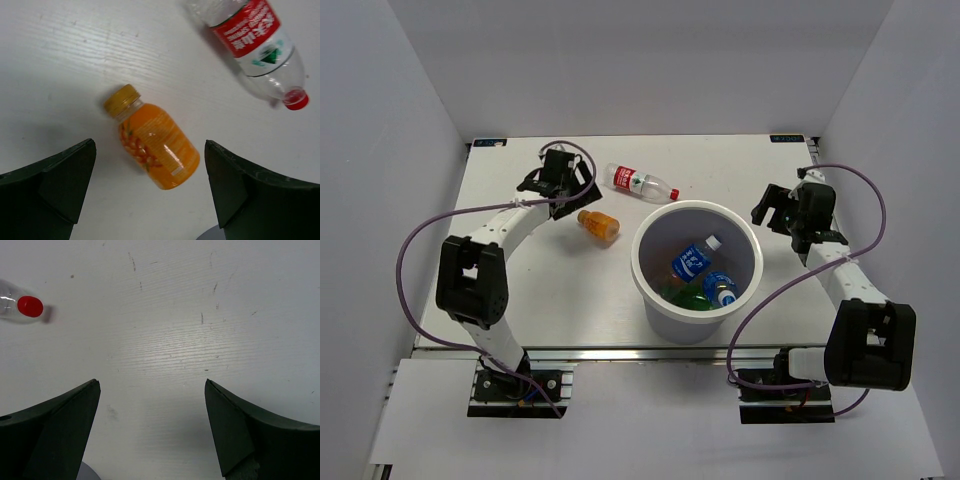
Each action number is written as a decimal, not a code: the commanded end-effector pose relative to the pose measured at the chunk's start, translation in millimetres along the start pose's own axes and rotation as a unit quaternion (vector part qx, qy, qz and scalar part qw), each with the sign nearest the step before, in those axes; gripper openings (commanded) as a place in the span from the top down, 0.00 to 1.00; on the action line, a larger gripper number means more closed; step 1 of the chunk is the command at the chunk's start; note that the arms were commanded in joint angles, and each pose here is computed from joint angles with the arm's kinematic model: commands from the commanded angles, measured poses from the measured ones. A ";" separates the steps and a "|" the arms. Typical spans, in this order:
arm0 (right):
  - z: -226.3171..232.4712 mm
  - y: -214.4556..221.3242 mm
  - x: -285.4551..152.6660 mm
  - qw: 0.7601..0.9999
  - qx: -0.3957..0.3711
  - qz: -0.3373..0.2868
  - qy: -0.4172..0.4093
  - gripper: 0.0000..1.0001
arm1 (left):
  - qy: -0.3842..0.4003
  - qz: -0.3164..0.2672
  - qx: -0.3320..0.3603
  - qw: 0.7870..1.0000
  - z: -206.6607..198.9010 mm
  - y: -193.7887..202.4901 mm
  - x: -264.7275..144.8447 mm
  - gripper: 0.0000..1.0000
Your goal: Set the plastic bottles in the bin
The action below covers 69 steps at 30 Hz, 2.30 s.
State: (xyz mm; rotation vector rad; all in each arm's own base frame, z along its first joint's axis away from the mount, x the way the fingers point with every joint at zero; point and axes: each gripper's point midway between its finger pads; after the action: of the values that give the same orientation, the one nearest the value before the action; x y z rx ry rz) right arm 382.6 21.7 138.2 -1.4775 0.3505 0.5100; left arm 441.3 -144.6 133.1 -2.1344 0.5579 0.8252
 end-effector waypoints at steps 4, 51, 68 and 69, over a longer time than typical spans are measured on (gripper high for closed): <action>-4.2 -19.2 5.5 1.000 -0.007 -0.015 0.005 0.11 | 0.014 0.025 -0.073 0.997 17.3 31.7 17.6 0.02; 25.9 -40.8 -20.1 0.995 -0.018 -0.072 -0.071 0.11 | 0.527 0.007 0.218 0.821 -204.4 34.7 -287.9 0.86; 24.3 -42.1 -24.5 0.994 -0.023 -0.082 -0.064 0.11 | 0.433 -0.062 0.236 0.868 -218.6 39.7 -282.7 0.02; 23.3 -43.3 -24.9 0.994 -0.023 -0.084 -0.061 0.11 | 0.430 -0.057 0.242 0.868 -218.0 41.4 -282.4 0.02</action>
State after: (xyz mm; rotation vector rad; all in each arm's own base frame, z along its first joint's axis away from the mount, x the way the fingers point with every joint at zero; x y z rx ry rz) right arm 378.4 45.2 178.1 -1.4691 0.1533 0.5260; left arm 287.4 -328.4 391.5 -1.9233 1.1289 -0.3848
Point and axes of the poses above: each gripper's point midway between its finger pads, its own x axis out along the fingers, its own z axis along the line the jaws close on, y = z × x, and after that the axes turned 14 degrees about -x, right-handed
